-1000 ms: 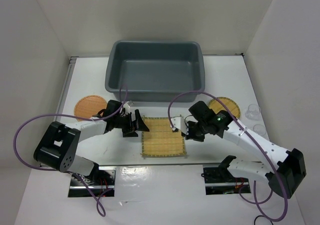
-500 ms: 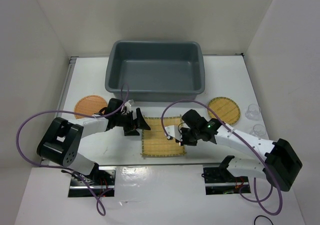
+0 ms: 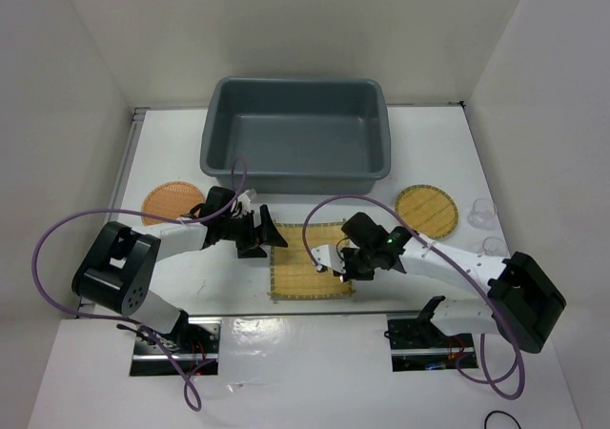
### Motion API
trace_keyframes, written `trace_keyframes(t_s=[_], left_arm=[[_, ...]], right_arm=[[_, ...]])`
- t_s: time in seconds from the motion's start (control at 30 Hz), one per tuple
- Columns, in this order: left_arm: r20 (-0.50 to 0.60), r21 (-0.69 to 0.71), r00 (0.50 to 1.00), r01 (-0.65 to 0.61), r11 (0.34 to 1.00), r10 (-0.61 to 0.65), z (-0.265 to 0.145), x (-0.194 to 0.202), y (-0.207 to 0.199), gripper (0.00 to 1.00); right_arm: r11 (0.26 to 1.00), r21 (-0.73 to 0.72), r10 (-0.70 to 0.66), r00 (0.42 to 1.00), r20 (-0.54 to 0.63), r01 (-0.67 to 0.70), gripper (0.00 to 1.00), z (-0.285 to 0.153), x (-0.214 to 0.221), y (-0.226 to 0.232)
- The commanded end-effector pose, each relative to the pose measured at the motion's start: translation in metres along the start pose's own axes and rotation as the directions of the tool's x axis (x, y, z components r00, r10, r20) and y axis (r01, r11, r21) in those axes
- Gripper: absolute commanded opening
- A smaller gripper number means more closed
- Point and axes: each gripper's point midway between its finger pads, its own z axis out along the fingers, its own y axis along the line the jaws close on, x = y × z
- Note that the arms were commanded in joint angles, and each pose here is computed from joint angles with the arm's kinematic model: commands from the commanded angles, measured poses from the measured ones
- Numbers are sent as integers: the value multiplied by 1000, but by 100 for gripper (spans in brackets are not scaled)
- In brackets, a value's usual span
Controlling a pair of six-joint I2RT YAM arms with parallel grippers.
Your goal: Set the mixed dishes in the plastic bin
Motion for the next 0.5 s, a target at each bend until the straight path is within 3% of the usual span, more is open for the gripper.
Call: trace_keyframes(t_s=[0.0,0.47], left_arm=[[-4,-65,1000,11,998,-12,4,4,21,100],[-18,22,1000,-13,1000,13,8,6,10,100]], right_arm=[[998,-9,-55,998,33,55,0,8,-12,0],[993,-105,-50,997,-53,44,2,23,-10,9]])
